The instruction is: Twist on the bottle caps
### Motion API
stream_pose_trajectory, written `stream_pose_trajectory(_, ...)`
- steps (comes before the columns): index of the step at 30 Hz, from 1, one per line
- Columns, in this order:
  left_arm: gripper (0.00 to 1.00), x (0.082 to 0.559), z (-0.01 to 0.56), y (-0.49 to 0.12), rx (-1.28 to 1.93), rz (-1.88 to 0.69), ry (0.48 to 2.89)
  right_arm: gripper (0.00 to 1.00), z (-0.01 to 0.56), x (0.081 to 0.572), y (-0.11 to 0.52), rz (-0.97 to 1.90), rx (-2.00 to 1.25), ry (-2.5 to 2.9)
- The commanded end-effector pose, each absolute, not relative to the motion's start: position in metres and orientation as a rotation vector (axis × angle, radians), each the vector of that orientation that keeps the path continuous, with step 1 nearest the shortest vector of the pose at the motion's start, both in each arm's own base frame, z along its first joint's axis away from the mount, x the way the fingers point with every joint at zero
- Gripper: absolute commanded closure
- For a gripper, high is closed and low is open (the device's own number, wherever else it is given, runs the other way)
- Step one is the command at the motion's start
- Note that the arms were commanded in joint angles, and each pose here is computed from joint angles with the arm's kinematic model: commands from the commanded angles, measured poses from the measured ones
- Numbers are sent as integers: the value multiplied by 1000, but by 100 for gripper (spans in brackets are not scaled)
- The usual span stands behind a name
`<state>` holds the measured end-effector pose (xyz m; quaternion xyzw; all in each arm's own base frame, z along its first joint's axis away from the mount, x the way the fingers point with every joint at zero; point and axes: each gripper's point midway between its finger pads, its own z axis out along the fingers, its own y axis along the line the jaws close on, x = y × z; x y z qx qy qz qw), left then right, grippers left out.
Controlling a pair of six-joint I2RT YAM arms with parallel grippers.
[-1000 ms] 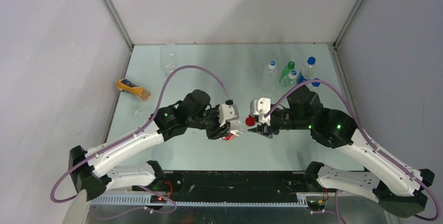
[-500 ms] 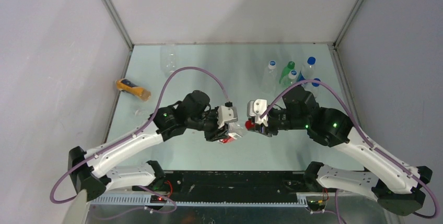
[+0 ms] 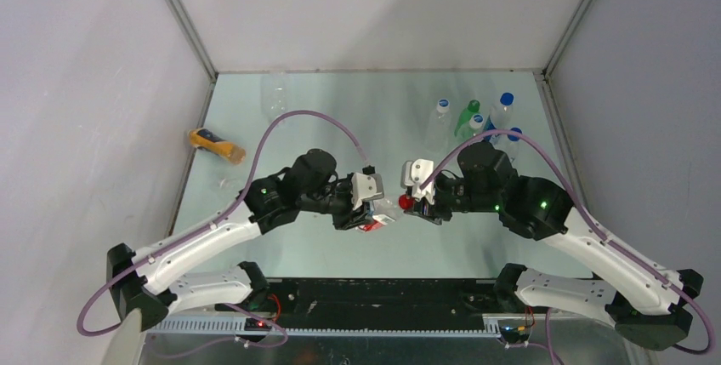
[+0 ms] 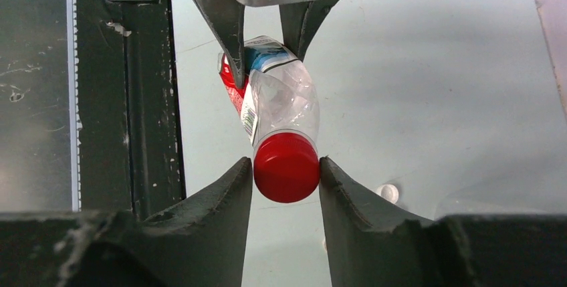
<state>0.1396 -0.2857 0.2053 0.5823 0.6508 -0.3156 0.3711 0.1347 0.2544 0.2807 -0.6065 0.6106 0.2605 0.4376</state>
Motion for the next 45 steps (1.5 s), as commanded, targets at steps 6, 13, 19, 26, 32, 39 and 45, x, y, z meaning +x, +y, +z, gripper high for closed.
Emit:
stream_pose_trajectory(6,98,148,226,-290,1413,-787,1608,86,303,127,265,765,-1399,1495)
stream_pose_trajectory(13,97,174,242,-292,1198,-653,1587,100,305,154,262,765,-953,1811)
stream_pose_trajectory(19,99,189,235,-294,969,-632,1597,98,296,160,256,839,-544,2036)
stream_pose_trajectory(26,100,192,231,-302,864,-705,1583,79,316,169,248,821,-508,1898)
stream_pose_trajectory(32,67,188,229,-293,817,-722,1601,100,298,170,235,730,-556,1910)
stream_pose_trajectory(39,6,198,255,-260,655,-638,1598,100,278,167,185,486,-611,2071)
stream_pose_trajectory(45,0,232,284,-229,234,-612,1550,100,264,179,138,197,-618,2175)
